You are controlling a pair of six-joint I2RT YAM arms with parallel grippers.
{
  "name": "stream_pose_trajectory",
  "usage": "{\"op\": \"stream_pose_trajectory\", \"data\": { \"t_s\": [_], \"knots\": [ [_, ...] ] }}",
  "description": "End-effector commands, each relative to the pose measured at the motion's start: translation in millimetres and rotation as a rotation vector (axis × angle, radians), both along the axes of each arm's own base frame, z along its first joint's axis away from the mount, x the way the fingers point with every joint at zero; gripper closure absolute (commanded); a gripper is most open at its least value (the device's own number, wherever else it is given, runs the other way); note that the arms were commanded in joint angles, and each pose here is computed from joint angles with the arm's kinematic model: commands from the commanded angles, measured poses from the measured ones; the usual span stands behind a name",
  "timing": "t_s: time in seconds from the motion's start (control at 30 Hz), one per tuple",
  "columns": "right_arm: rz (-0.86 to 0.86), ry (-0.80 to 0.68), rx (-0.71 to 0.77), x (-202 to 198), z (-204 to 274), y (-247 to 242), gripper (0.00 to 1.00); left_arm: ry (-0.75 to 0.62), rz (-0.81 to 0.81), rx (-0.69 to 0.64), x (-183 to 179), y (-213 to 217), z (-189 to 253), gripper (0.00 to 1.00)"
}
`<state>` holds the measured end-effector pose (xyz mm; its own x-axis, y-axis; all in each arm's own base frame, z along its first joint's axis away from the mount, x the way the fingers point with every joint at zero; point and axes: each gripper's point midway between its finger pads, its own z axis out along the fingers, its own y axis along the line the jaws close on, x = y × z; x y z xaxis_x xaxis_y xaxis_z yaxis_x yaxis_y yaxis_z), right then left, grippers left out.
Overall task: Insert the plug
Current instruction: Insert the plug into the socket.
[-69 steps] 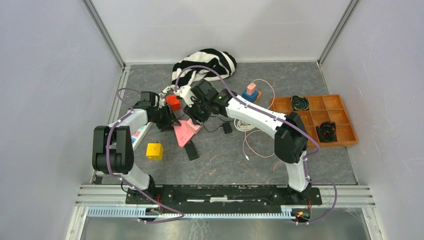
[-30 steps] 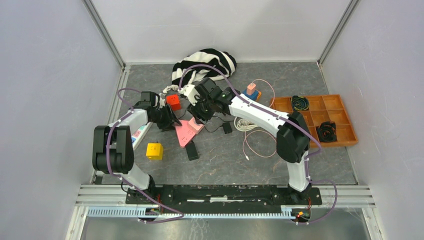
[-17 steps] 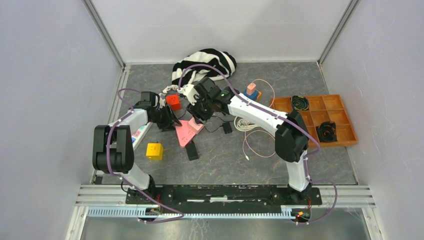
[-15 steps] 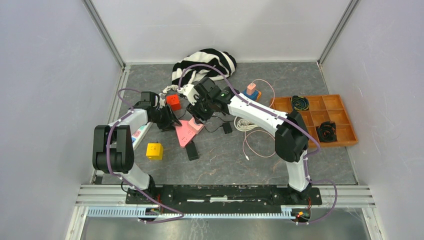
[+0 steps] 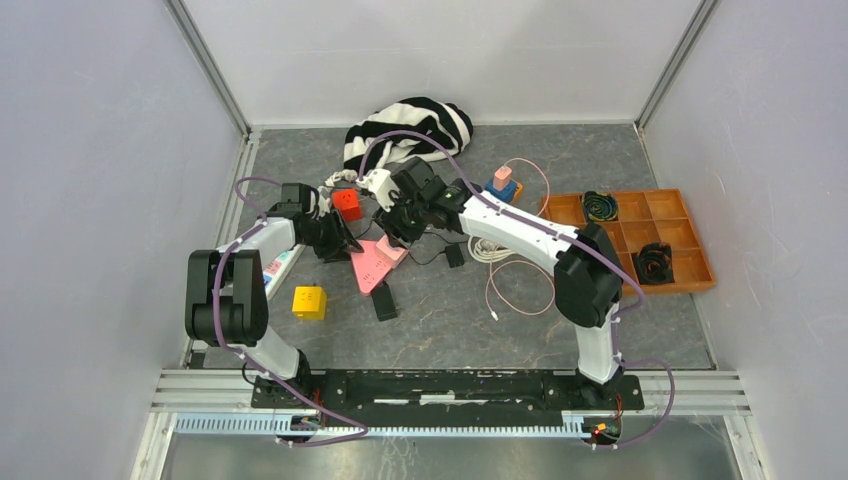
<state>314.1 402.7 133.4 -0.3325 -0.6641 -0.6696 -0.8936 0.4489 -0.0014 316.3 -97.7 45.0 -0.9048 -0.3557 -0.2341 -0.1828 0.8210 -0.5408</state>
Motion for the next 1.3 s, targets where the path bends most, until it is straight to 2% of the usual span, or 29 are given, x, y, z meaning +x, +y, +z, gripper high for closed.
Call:
{"op": "stream_pose_trajectory", "data": {
  "t_s": [0.0, 0.4, 0.6, 0.9, 1.0, 1.17, 1.27],
  "knots": [
    [0.008, 0.114, -0.205, -23.3, -86.4, -28.5, 0.74, -0.026, -0.053, -0.050, 3.1, -12.5, 2.1, 0.53],
    [0.005, 0.138, -0.227, -39.1, -111.8, -40.4, 0.75, -0.018, -0.051, -0.049, 3.7, -12.7, -0.1, 0.53],
    [0.020, 0.138, -0.256, -31.1, -111.1, -34.0, 0.76, -0.012, -0.058, -0.048, 1.8, -15.4, -1.5, 0.53],
    [0.014, 0.166, -0.229, -47.9, -131.0, -46.4, 0.75, -0.012, -0.052, -0.041, 0.6, -14.3, -1.9, 0.54],
    [0.005, 0.139, -0.208, -35.1, -115.2, -37.8, 0.64, -0.026, -0.046, -0.037, 4.7, -13.2, 2.8, 0.54],
    [-0.045, -0.008, -0.157, 11.5, -41.6, -13.9, 0.41, -0.067, -0.032, -0.040, 19.5, -13.7, 19.8, 0.51],
    [-0.083, -0.075, -0.088, 33.8, 11.8, -5.0, 0.35, -0.075, -0.015, -0.060, 22.5, -16.2, 22.6, 0.50]
  ]
}}
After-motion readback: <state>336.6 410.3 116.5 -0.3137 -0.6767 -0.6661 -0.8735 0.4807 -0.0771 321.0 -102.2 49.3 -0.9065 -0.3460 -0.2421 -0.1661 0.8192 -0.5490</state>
